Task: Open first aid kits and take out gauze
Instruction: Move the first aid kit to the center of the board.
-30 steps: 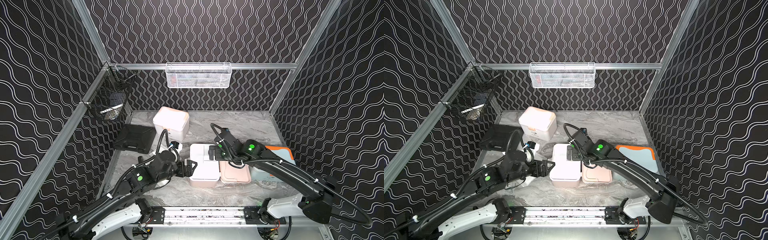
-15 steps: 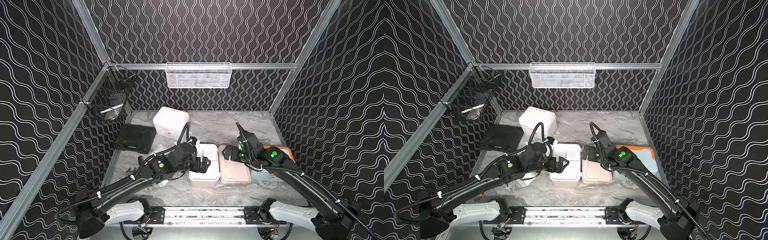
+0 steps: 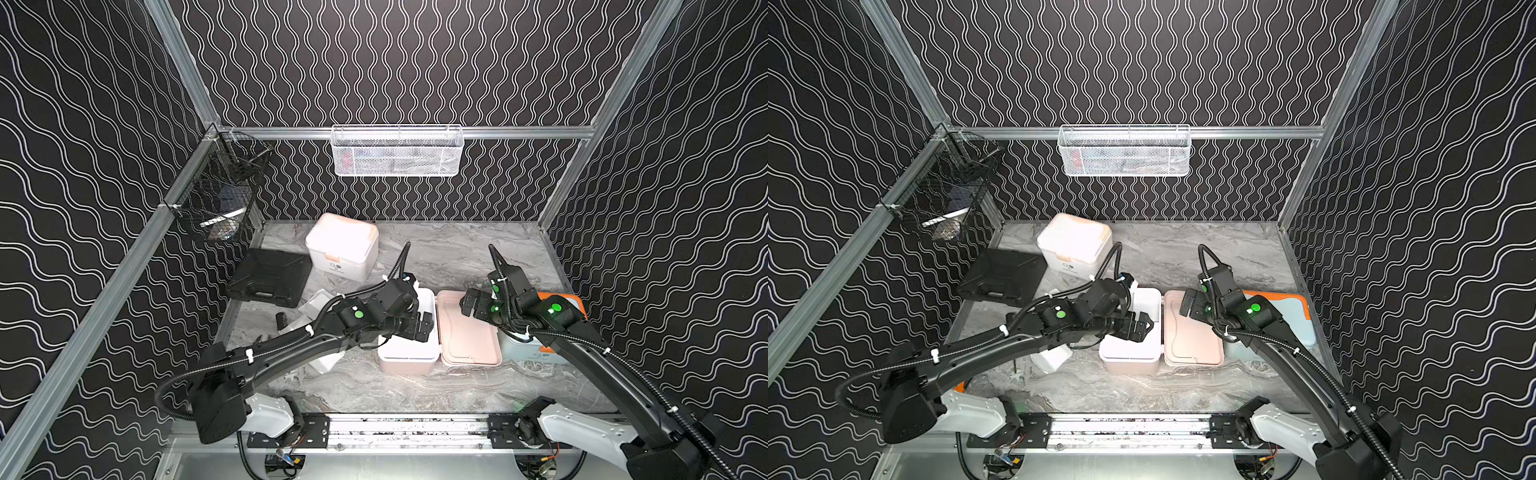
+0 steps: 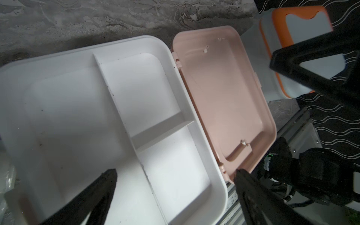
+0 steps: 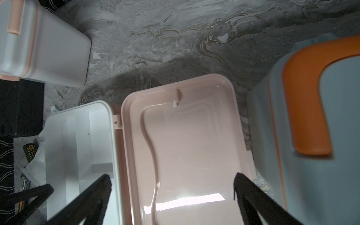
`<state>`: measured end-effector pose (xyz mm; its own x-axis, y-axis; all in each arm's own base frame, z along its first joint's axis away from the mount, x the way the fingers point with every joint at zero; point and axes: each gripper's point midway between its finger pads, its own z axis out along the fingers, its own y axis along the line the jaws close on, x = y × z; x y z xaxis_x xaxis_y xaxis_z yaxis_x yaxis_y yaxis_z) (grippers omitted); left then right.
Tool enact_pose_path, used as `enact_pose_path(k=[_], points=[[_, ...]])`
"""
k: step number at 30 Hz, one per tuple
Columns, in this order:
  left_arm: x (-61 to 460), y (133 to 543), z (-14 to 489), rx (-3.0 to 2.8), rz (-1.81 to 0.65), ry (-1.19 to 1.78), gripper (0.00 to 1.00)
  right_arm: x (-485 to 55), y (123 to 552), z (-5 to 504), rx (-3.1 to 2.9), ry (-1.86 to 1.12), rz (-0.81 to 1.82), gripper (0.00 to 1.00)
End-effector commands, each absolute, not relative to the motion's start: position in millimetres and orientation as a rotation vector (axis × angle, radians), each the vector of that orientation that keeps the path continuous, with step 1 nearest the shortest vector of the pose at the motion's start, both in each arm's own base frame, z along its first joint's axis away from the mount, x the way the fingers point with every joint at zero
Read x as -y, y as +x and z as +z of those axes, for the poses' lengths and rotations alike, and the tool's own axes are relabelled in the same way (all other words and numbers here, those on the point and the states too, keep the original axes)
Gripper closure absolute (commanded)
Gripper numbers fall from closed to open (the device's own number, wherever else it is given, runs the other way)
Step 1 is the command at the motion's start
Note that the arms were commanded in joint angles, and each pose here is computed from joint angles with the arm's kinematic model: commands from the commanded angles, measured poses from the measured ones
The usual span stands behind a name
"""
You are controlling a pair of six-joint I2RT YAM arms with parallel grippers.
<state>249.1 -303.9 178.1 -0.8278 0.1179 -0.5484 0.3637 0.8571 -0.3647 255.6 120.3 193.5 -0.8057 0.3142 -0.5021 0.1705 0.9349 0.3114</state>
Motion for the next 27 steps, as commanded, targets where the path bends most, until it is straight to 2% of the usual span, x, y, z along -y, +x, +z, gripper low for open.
enact_pose_path(k=[1, 19, 22, 27], points=[[296, 254, 163, -2.52, -0.538, 0.364, 0.01, -112, 254, 188, -2.52, 0.389, 0.315, 0.0], [219, 242, 145, -2.543, -0.363, 0.169, 0.01, -116, 243, 159, -2.585, 0.391, 0.382, 0.0], [219, 240, 146, -2.541, -0.39, 0.168, 0.01, -128, 242, 153, -2.593, 0.373, 0.471, 0.0], [245, 238, 159, -2.505, -0.572, 0.21, 0.01, -144, 240, 139, -2.61, 0.369, 0.595, 0.0]])
